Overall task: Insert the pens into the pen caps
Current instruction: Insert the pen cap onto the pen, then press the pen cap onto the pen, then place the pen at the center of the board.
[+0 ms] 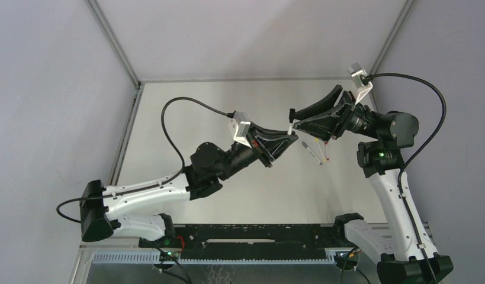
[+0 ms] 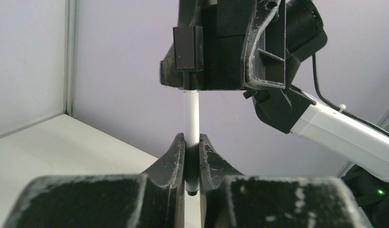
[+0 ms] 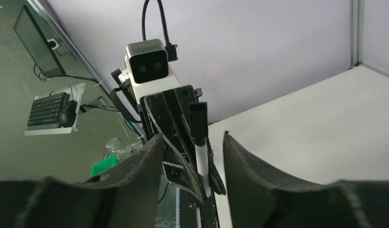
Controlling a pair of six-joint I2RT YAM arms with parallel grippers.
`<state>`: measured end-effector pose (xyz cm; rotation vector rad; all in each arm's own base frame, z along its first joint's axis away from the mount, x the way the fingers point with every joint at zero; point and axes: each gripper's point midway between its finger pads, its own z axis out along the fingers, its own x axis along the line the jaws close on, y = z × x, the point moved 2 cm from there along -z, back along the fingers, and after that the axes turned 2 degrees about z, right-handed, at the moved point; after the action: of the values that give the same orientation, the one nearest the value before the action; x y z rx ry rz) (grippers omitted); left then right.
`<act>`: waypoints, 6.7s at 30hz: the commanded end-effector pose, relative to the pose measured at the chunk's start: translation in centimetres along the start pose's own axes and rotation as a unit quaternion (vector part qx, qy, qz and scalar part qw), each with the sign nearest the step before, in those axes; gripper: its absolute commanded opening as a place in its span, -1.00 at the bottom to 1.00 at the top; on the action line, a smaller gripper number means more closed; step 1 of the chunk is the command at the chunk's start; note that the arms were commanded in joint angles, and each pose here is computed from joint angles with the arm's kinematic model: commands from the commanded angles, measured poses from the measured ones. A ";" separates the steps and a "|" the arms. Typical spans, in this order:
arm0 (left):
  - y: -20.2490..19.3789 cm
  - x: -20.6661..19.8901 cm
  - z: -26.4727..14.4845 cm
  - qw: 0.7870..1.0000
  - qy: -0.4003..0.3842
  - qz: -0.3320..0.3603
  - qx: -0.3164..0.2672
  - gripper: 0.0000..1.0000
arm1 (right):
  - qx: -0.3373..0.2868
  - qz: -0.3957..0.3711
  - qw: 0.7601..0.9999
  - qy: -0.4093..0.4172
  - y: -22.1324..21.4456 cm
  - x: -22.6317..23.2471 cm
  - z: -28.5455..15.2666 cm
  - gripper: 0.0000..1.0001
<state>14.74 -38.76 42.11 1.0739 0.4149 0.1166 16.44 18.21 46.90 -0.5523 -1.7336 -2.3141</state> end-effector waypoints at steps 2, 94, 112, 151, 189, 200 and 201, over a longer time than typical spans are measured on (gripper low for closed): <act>0.8 -0.6 -1.1 0.999 -0.031 0.016 -0.018 -1.00 | 0.016 -0.040 0.999 0.004 0.9 1.0 -0.2 0.27; 12.8 5.1 -1.2 0.989 0.026 0.005 -0.146 -1.00 | 0.178 0.166 0.970 0.021 -9.3 -2.7 -0.1 -1.00; -2.0 3.5 -2.8 0.995 -0.040 -0.014 0.092 -1.00 | 0.132 0.002 0.991 0.024 -1.9 -1.2 -0.4 0.39; 0.3 -0.2 -0.9 0.995 -0.075 -0.070 0.007 -1.00 | 0.116 0.003 0.993 0.016 -4.6 -1.5 1.1 -0.47; -0.4 6.9 -9.9 0.989 0.145 -0.028 0.014 0.69 | 0.156 -0.038 0.981 -0.113 -7.7 -8.4 -3.5 -1.00; -2.2 10.3 -12.8 0.972 0.230 -0.047 0.023 0.69 | 0.216 -0.031 0.948 -0.231 -11.8 -15.2 -8.3 -1.00; -2.3 10.5 -12.9 0.971 0.234 -0.050 0.024 0.69 | 0.219 -0.027 0.943 -0.248 -12.0 -16.1 -9.3 -1.00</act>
<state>18.42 -27.27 32.73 1.0990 0.8258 0.2551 23.49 13.99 30.81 -0.9640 -2.3067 -1.9133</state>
